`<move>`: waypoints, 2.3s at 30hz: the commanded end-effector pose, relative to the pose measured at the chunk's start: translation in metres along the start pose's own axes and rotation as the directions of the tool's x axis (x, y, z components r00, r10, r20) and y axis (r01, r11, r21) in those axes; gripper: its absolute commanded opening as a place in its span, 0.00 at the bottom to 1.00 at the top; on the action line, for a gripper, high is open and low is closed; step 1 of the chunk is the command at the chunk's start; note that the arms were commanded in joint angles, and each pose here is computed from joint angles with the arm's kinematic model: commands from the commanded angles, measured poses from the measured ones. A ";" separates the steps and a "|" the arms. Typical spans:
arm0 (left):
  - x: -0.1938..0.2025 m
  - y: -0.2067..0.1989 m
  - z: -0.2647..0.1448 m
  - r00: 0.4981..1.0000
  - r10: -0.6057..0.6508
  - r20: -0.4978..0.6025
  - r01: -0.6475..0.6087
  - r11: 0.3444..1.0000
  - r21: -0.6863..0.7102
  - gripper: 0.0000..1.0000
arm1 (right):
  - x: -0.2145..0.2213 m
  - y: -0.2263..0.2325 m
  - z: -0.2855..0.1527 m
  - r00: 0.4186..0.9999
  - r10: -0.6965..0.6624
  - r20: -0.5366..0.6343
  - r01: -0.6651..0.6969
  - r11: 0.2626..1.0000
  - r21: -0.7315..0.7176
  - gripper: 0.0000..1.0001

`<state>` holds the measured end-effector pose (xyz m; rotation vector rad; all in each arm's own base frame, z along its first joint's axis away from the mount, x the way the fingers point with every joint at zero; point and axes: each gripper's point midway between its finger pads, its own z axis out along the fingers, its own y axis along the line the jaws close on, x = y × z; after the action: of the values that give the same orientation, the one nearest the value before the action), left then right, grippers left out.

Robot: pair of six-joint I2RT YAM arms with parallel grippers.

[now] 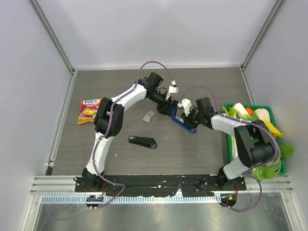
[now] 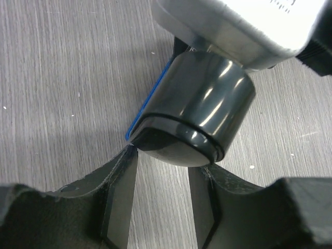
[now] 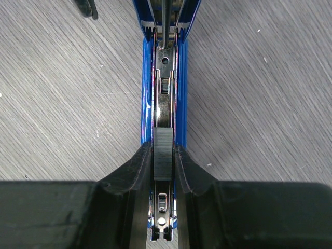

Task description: Load the staples into the stapler

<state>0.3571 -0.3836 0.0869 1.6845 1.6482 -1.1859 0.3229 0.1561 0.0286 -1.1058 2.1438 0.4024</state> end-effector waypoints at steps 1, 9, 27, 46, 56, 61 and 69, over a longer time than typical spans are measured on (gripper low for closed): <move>-0.013 -0.008 0.014 0.997 0.040 0.067 -0.045 0.996 0.075 0.47 | 0.011 0.006 0.001 0.999 -0.026 -0.022 0.026 0.999 -0.022 0.01; -0.012 -0.005 0.027 0.996 0.009 0.092 -0.019 0.994 0.106 0.44 | 0.013 0.012 0.000 0.998 -0.059 -0.005 0.059 0.997 -0.049 0.01; -0.013 -0.032 0.023 0.995 0.022 0.098 -0.038 0.985 0.169 0.00 | 0.011 0.013 -0.001 0.998 -0.057 -0.004 0.057 0.996 -0.066 0.01; 0.009 -0.023 0.003 0.999 -0.023 0.040 0.027 0.995 -0.097 0.00 | 0.003 0.018 -0.017 0.996 -0.084 -0.006 0.083 0.992 -0.099 0.41; 0.006 -0.007 -0.021 0.999 -0.021 0.046 0.031 0.974 -0.226 0.00 | 0.008 0.013 -0.024 0.995 -0.099 -0.017 0.098 0.992 -0.074 0.42; 0.004 -0.009 -0.035 0.999 -0.007 0.052 0.020 0.969 -0.246 0.00 | 0.010 0.007 -0.030 0.995 -0.100 -0.013 0.099 0.993 -0.056 0.42; 0.009 -0.025 -0.036 0.999 0.013 0.049 -0.002 0.976 -0.218 0.00 | 0.011 0.010 -0.030 0.996 -0.094 -0.009 0.093 0.992 -0.088 0.36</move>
<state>0.3442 -0.3404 0.0779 1.4929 1.7808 -0.9981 0.2947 0.1349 0.0297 -1.2368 2.1511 0.4435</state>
